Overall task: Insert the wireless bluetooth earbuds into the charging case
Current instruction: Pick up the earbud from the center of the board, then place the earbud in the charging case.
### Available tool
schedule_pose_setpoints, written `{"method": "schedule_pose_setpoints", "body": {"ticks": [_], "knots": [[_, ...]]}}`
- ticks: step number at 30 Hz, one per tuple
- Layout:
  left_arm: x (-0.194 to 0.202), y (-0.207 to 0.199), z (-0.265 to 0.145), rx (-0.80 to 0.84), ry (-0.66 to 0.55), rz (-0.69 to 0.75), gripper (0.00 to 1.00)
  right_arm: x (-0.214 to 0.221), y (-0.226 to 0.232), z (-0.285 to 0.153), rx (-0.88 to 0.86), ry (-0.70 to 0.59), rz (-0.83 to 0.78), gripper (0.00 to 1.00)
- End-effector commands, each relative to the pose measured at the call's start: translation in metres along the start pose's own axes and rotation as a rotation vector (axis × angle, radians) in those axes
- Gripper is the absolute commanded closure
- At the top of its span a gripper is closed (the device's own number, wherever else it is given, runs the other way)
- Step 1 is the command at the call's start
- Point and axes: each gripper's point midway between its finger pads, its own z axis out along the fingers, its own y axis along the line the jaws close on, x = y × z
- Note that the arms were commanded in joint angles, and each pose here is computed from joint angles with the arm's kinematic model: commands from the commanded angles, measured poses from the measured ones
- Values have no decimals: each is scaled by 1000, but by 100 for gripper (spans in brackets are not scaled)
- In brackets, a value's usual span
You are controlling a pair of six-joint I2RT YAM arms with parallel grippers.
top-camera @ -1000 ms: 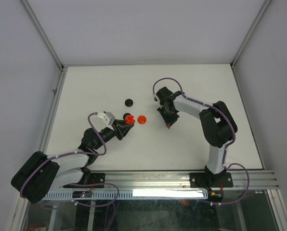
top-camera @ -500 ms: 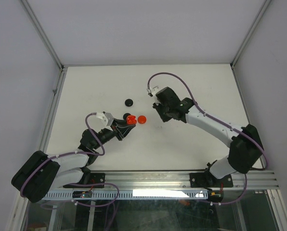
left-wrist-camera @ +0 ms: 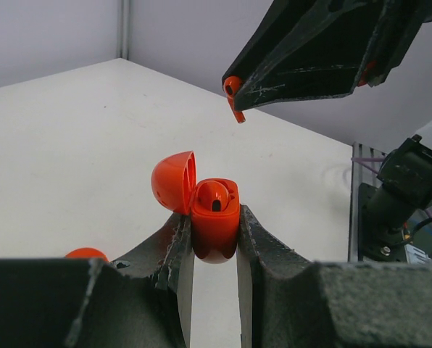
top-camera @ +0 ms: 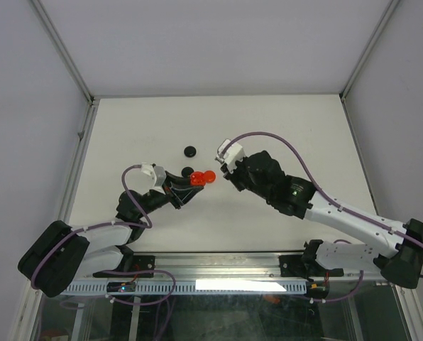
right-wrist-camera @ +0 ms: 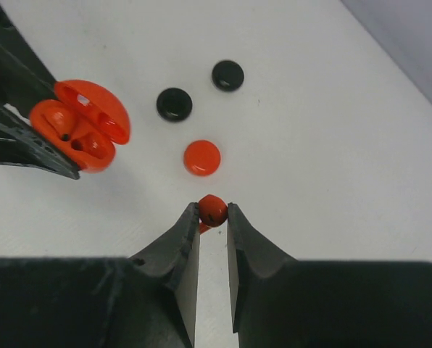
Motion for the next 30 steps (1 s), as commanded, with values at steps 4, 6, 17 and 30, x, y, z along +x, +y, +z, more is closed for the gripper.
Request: {"method": "schedule_pose_setpoints", "body": {"ticks": [4,6,17,30], "knots": [[-37,-25,12,152,-113,16,100,-67,15,-27,-12,-361,-74,95],[-38,-29,13,180,-119,11,100,-73,23,-30,-29,-405,-86,95],[-43,-38,16,240,-129,-12,100,-84,53,-29,-91,-494,-147,95],[-54,-43,14,248,-171,-57,100,-78,69,-24,-127,-491,-152,95]]}}
